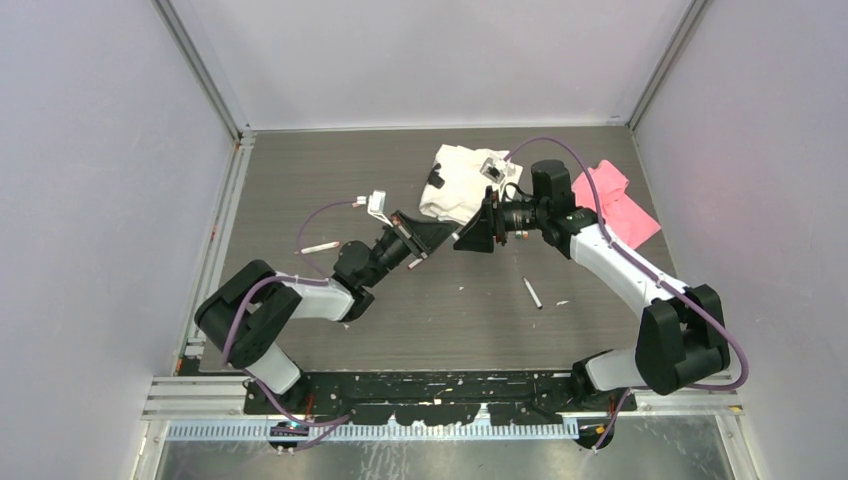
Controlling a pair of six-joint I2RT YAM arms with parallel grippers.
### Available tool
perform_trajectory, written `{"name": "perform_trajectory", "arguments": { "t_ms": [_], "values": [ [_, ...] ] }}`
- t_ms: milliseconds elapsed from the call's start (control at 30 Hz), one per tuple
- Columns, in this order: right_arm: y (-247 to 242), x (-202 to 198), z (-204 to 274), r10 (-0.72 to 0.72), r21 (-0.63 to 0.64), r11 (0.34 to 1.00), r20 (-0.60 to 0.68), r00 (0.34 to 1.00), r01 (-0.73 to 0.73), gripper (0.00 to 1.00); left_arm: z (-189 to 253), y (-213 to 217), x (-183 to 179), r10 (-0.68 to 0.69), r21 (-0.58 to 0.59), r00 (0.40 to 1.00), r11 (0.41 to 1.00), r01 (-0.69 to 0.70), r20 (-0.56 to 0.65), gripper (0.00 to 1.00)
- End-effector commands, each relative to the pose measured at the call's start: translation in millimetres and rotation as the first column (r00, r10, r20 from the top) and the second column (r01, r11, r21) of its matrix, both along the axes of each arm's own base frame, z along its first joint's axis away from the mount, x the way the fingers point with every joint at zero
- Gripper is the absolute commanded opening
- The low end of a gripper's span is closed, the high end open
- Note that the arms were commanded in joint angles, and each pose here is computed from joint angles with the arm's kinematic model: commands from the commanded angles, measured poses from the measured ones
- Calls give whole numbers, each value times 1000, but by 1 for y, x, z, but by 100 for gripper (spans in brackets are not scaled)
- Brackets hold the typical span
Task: Insert the pens into the pen caps
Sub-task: Pick up the pen from the center of the board.
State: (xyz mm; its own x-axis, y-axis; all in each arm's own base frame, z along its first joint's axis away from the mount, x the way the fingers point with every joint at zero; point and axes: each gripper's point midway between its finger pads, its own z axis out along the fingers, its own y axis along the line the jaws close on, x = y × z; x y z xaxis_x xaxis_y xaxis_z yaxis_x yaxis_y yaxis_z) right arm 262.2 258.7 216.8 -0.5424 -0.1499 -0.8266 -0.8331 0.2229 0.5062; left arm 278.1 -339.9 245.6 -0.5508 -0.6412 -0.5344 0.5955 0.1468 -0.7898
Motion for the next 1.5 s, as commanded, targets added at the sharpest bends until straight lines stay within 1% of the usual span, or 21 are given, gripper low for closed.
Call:
{"name": "perform_trajectory", "arguments": {
  "t_ms": [0,33,167,233,300,433,533,600,633,667,733,833,867,1000,1067,1167,1233,1300,1333,1400,1467],
  "values": [
    [10,0,31,-2,108,994,20,1000,0,57,44,18,-3,113,-91,988,990,-104,101,1],
    [11,-1,32,1,117,993,1,1000,-1,57,46,19,-3,121,-96,987,989,-112,105,1],
    [20,-7,32,24,125,992,-8,1000,-22,55,48,17,-4,119,-104,988,989,-108,101,1],
    [24,-10,34,34,136,990,-12,999,-32,52,47,14,-5,109,-104,989,990,-99,97,1],
    [26,-11,37,40,151,988,-15,999,-37,48,47,12,-5,106,-105,990,990,-96,94,1],
    [30,-15,37,61,155,986,-24,998,-57,33,47,12,-3,116,-108,989,988,-106,87,1],
    [32,-16,36,71,155,986,-28,997,-66,30,47,12,-3,118,-109,989,988,-108,85,1],
    [33,-17,36,77,156,985,-26,997,-72,25,47,13,-4,117,-111,990,988,-107,83,1],
    [34,-18,37,80,156,985,-27,996,-75,22,46,16,0,141,-117,987,984,-132,73,1],
    [34,-18,37,84,157,984,-26,996,-79,17,46,17,0,146,-117,987,984,-137,70,1],
    [34,-19,39,93,160,983,-23,995,-88,3,45,17,1,148,-117,987,983,-139,68,1],
    [34,-21,41,106,164,981,-18,994,-102,1,46,17,0,145,-119,987,984,-136,68,1],
    [34,-22,42,106,164,981,-15,994,-102,1,47,17,-1,144,-120,987,984,-135,71,3],
    [31,-23,42,108,146,984,0,994,-107,1,47,27,-7,164,-112,982,982,-153,90,30],
    [28,-23,40,111,132,985,6,994,-111,1,48,37,-11,190,-104,976,978,-179,109,41],
    [27,-24,37,123,121,985,15,992,-124,1,49,55,-21,219,-76,963,975,-209,157,51],
    [26,-23,34,117,111,987,22,993,-119,1,39,62,-26,219,0,959,975,-223,178,56],
    [24,-22,30,114,91,989,24,993,-115,1,19,61,-31,179,161,967,965,-208,179,58],
    [22,-22,26,114,74,990,22,993,-116,1,7,61,-34,154,260,974,946,-193,164,58],
    [20,-21,22,116,51,992,37,993,-117,1,-13,69,-38,133,442,981,878,-183,141,58],
    [18,-19,17,107,31,994,54,993,-108,1,-29,87,-41,146,571,979,796,-202,142,58]
  ]
}}
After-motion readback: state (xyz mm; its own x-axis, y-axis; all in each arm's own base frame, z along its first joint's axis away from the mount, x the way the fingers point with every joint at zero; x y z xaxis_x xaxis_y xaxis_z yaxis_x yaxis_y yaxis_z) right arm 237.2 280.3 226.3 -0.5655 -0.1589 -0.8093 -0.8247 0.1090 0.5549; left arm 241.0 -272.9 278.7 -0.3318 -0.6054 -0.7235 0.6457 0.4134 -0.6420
